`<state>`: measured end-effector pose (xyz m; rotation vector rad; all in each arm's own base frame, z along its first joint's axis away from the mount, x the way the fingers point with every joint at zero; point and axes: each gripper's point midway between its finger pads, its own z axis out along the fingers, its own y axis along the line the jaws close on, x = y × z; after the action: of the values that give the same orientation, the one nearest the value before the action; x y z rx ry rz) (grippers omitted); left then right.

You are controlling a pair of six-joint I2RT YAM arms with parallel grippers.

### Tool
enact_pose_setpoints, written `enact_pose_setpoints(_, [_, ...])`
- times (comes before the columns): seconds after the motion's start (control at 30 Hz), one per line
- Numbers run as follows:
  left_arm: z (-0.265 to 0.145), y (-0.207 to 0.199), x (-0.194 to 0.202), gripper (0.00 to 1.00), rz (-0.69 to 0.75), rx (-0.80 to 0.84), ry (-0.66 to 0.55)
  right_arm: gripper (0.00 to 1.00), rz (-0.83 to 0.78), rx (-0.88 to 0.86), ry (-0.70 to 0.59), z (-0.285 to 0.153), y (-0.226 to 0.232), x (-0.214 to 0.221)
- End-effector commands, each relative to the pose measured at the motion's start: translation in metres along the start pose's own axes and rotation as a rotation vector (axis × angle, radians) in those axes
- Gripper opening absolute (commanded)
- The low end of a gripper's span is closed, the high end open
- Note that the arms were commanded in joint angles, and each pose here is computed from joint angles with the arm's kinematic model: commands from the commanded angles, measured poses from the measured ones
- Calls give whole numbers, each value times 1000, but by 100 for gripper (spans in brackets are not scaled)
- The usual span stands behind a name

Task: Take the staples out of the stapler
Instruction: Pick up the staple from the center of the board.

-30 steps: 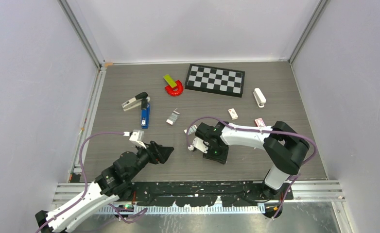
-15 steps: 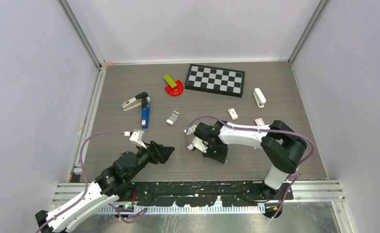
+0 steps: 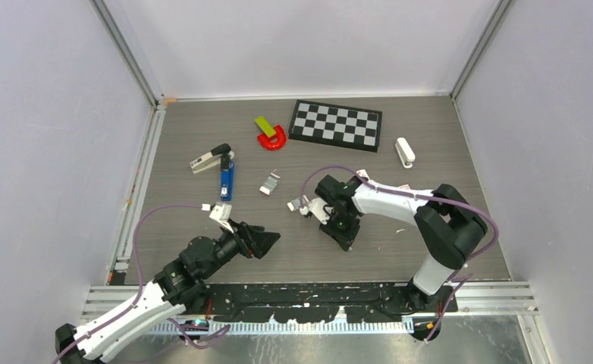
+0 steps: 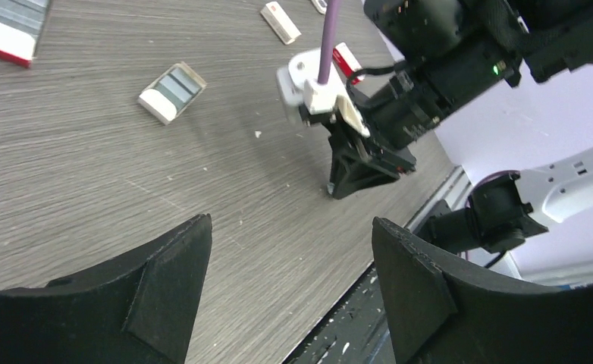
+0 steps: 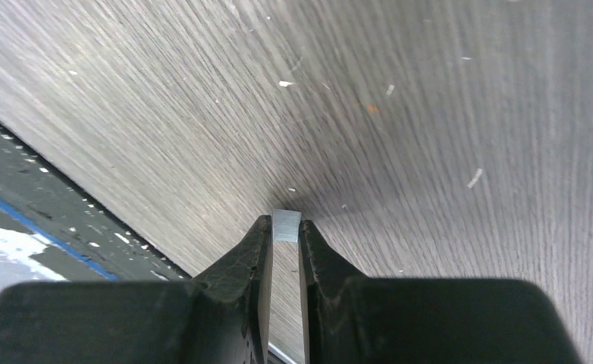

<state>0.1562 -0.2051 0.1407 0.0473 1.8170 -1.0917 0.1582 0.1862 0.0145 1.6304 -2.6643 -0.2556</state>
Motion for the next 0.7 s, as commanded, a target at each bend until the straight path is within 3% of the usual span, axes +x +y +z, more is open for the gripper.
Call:
enact_pose_setpoints(0.0, [5, -36, -17, 79, 0, 163, -53, 6, 59, -84, -206, -34, 4, -32])
enact_pose_setpoints(0.17, [14, -49, -17, 85, -46, 225, -58, 6, 133, -178, -344, -65, 5, -43])
enact_pose_setpoints(0.37, [26, -74, -22, 99, -83, 310, -40, 6, 131, -231, -495, -107, 11, -57])
enact_pose_setpoints(0.67, [39, -122, -52, 100, -85, 493, -113, 7, 70, -296, -704, -180, 25, -84])
